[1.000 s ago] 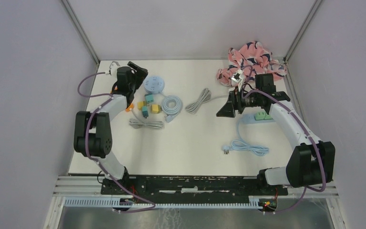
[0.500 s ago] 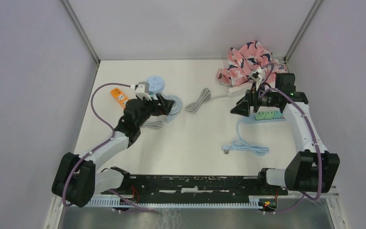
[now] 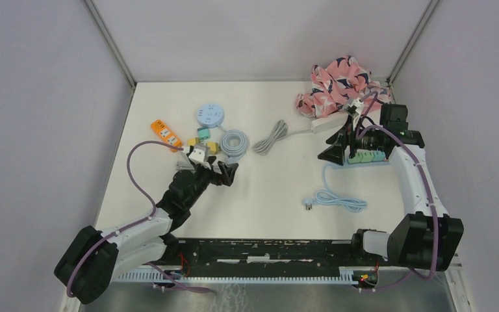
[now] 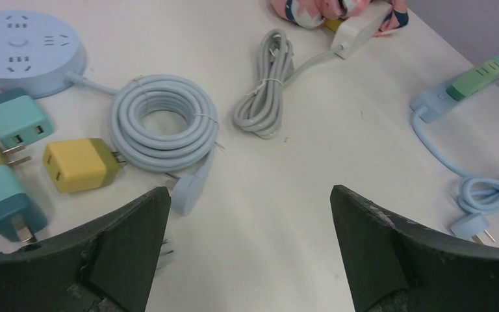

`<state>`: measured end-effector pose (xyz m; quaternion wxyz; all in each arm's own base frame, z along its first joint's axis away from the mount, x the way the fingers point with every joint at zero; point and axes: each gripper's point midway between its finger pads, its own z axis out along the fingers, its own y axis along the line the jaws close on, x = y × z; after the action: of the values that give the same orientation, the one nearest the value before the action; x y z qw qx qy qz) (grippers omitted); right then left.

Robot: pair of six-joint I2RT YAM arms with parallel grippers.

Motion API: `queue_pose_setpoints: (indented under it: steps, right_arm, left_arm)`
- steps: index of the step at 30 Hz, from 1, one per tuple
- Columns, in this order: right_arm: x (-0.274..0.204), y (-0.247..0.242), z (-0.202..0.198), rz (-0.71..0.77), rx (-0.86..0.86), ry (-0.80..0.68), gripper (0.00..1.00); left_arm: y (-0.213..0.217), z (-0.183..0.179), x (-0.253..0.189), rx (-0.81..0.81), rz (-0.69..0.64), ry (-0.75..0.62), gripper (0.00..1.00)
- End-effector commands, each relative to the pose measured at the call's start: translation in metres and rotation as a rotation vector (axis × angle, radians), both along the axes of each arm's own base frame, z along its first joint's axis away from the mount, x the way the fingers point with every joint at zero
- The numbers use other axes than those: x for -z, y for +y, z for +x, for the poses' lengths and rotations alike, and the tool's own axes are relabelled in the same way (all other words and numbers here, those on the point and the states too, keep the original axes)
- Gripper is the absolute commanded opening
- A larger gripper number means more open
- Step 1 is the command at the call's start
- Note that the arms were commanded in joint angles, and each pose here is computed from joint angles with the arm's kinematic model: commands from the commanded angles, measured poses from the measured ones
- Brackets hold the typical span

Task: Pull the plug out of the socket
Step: Place the socket at the center of the board, then move the socket to the center of the board.

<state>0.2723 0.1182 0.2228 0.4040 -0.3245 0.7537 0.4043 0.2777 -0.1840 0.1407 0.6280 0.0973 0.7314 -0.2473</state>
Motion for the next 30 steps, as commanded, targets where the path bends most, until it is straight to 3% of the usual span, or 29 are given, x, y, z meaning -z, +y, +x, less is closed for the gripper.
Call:
queue_pose_setpoints:
  steps: [1,6,12,24,30]
  right_arm:
    - [-0.002,0.006,-0.013,0.001,-0.161,-0.174,0.99]
    - [-0.008,0.004,-0.042,-0.094,-0.409,-0.387,1.00]
    - [-0.004,-0.008,-0.030,-0.209,-0.552,-0.494,1.00]
    - [0.062,-0.048,0.005,-0.513,-0.368,-0.418,1.00]
    - [0.086,-0.064,0.009,-0.618,-0.384,-0.398,0.98]
  left_arm:
    - [-0.021,0.002,-0.030,0.056,0.043,-0.132,0.99]
    - [-0.022,0.006,-0.029,0.038,0.050,-0.123,0.99]
    - [-0.027,0.011,-0.024,0.043,0.073,-0.095,0.99]
    - [-0.025,0.012,-0.023,0.033,0.071,-0.093,0.99]
    - [-0.026,0.013,-0.022,0.032,0.075,-0.088,0.99]
